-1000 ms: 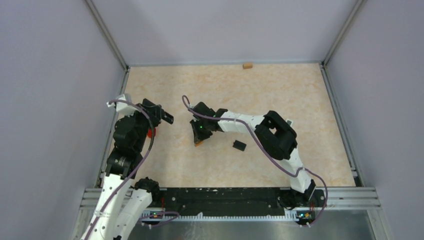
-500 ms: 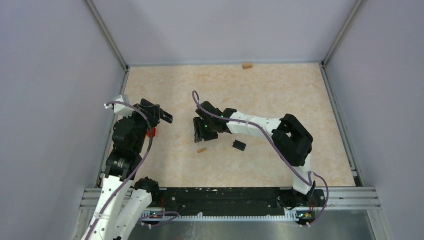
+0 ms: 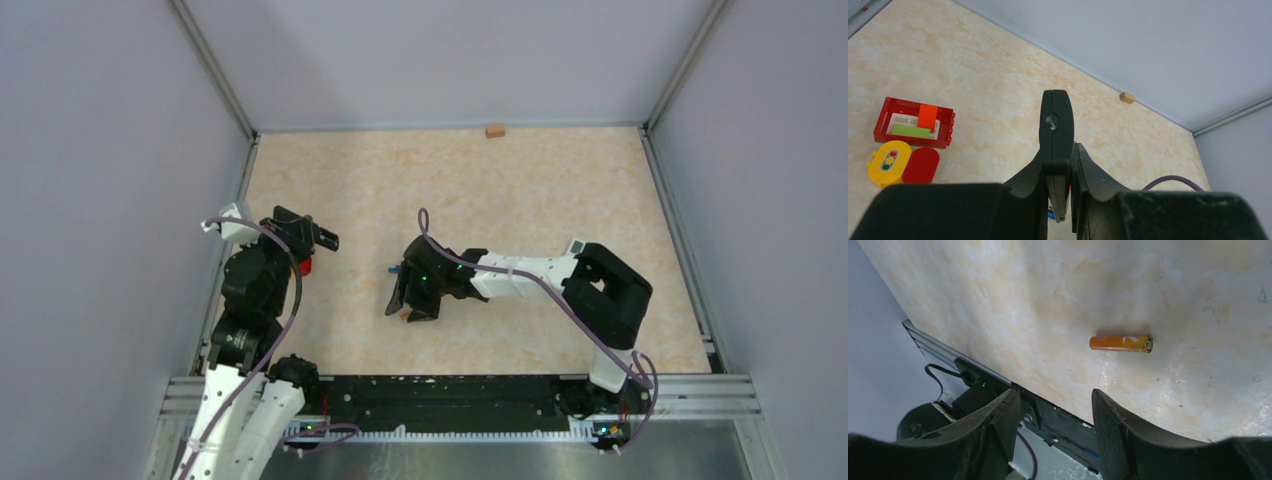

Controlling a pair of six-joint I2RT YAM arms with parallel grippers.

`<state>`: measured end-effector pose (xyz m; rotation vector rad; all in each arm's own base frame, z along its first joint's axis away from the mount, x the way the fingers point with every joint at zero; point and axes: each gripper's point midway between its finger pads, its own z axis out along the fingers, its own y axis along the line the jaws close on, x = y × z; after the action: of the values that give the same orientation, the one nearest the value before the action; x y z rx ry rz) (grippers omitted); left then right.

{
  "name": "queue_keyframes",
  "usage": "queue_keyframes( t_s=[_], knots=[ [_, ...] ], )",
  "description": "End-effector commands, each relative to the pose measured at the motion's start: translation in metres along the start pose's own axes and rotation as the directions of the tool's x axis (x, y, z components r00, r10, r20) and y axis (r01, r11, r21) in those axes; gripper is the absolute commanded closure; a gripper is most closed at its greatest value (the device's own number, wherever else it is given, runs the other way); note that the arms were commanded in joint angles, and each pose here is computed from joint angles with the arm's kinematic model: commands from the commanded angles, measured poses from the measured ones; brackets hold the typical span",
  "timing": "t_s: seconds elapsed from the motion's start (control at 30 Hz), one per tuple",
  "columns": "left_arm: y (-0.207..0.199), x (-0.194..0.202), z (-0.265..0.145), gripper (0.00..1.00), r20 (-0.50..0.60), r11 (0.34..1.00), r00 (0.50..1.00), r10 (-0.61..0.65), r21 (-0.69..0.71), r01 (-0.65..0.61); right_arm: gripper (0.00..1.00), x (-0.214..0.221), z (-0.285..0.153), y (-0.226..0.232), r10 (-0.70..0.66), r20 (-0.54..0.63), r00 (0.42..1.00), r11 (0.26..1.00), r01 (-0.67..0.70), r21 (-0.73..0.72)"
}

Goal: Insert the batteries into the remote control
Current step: Adjust the battery at the center of the board, then pick up the battery from the center of the board.

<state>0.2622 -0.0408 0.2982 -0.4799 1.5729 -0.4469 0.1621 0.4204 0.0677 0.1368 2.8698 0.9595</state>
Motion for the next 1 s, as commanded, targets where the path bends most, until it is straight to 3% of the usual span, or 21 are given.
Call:
queue_keyframes(
  t_s=[0.0, 0.8, 0.97],
  knots=[
    [-0.001, -0.01, -0.002, 1.0, 0.047, 1.0, 0.999, 0.004, 0.006, -0.004, 0.46, -0.004, -0.005, 0.011, 0.149, 0.026, 0.989, 0.989, -0.148, -0.029],
    [0.001, -0.008, -0.004, 1.0, 0.054, 1.0, 0.999, 0.002, 0.01, -0.003, 0.45, 0.029, 0.009, -0.039, 0.299, -0.012, 0.954, 0.95, -0.297, 0.101],
    [0.0, -0.01, -0.007, 1.0, 0.061, 1.0, 0.998, -0.001, 0.015, 0.0, 0.53, 0.028, 0.011, -0.044, 0.31, 0.004, 0.951, 0.944, -0.309, 0.116]
  ],
)
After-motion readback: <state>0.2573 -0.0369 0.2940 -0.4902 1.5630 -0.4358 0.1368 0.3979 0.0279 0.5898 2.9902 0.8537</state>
